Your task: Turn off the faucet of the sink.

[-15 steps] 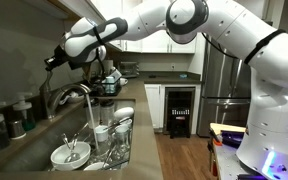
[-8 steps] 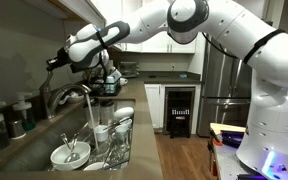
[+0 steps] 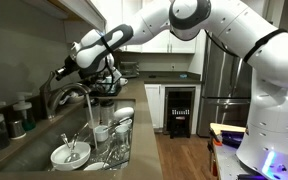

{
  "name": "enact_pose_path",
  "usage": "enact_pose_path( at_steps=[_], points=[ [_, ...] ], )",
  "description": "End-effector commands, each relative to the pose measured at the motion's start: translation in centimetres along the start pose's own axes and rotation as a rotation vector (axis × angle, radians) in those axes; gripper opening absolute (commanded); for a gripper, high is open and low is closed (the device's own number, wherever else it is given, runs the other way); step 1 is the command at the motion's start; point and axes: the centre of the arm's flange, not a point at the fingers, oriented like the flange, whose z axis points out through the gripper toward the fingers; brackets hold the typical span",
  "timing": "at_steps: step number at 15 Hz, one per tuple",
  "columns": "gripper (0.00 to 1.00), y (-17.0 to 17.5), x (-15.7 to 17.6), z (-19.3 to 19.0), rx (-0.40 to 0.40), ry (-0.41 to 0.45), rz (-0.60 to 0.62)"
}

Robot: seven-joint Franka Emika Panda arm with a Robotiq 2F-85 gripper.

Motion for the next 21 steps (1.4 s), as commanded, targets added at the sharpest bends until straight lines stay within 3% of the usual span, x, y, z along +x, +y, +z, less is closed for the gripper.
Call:
enact_pose_path(
  at_steps=[1,8,13,21],
  points=[
    [0.03,-0.7,-2.3,-0.7,-0.002,-0.078,-0.039],
    [0.03,-0.7,-3.4,0.0,-0.099,0.001,-0.045],
    [0.03,-0.8,-1.2,-2.4,-0.129,0.087,-0.006],
    [0.04,0.1,3.4,-4.3,-0.126,0.151,0.005]
  ],
)
